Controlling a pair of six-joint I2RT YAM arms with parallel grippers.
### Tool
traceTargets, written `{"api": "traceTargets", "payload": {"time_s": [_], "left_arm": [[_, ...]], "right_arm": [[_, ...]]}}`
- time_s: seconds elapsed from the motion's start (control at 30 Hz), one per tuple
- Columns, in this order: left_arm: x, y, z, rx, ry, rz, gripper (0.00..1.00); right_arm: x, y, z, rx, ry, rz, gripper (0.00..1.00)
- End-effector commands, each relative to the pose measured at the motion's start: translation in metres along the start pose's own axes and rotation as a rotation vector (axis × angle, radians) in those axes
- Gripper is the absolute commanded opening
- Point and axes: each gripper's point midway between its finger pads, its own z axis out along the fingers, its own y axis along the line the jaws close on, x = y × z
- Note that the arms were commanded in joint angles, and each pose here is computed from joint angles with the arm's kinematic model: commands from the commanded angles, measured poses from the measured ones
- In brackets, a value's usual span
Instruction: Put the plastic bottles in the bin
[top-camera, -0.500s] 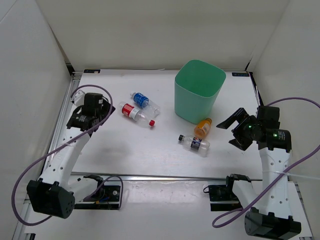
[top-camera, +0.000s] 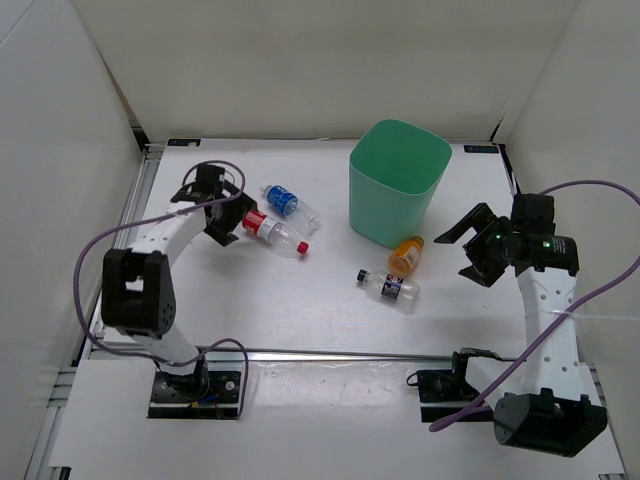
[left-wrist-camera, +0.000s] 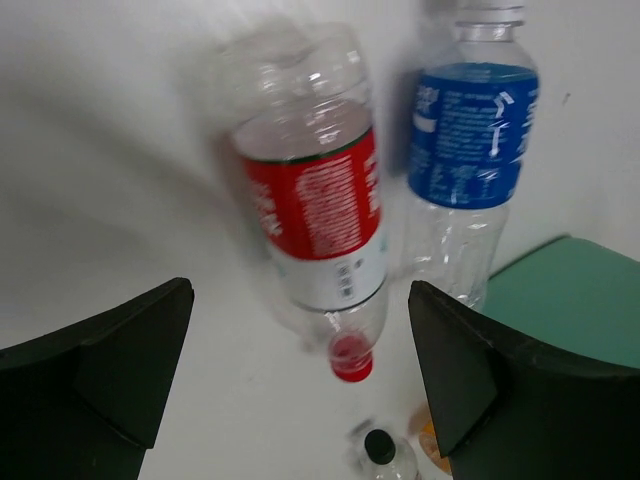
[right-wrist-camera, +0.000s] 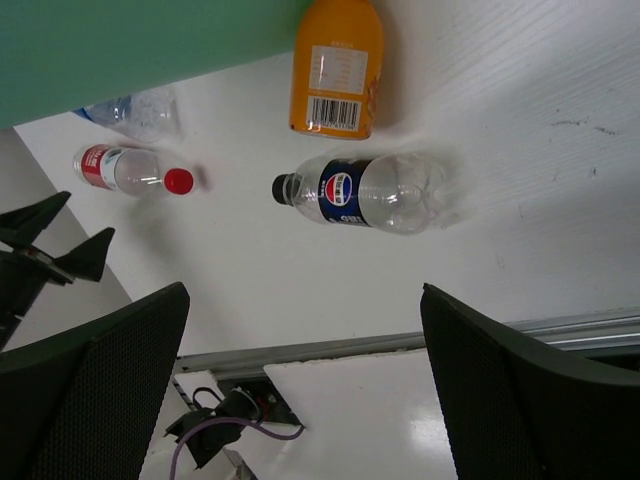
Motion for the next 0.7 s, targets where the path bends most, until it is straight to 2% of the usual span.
{"api": "traceTargets", "payload": {"time_s": [0.0, 0.1, 0.27, 0.57, 0.67], "left_arm": [[-0.006, -0.043, 0.006, 0.106, 0.008, 0.057, 1.0], [-0.001, -0.058, 0.025, 0.112, 0.045, 0.102, 1.0], [0.003, -0.054, 0.058, 0.063, 0.072, 0.137, 1.0], [0.029, -0.014, 0.096, -0.049, 0.158, 0.13, 1.0], [0.04, -0.006, 0.104, -0.065, 0.205, 0.126, 0.81]], "right_arm": [[-0.021, 0.011, -0.009, -0.023, -0.089, -0.051, 1.0], [-0.025, 0.014, -0.008, -0.022, -0.088, -0.059, 1.0], [-0.038, 0.019, -0.017, -0.01, -0.138, -0.091, 1.0], [-0.05, 0.006, -0.023, 0.089, -0.19, -0.1, 1.0], [-0.049, 0.005, -0.023, 0.095, -0.183, -0.098, 1.0]]}}
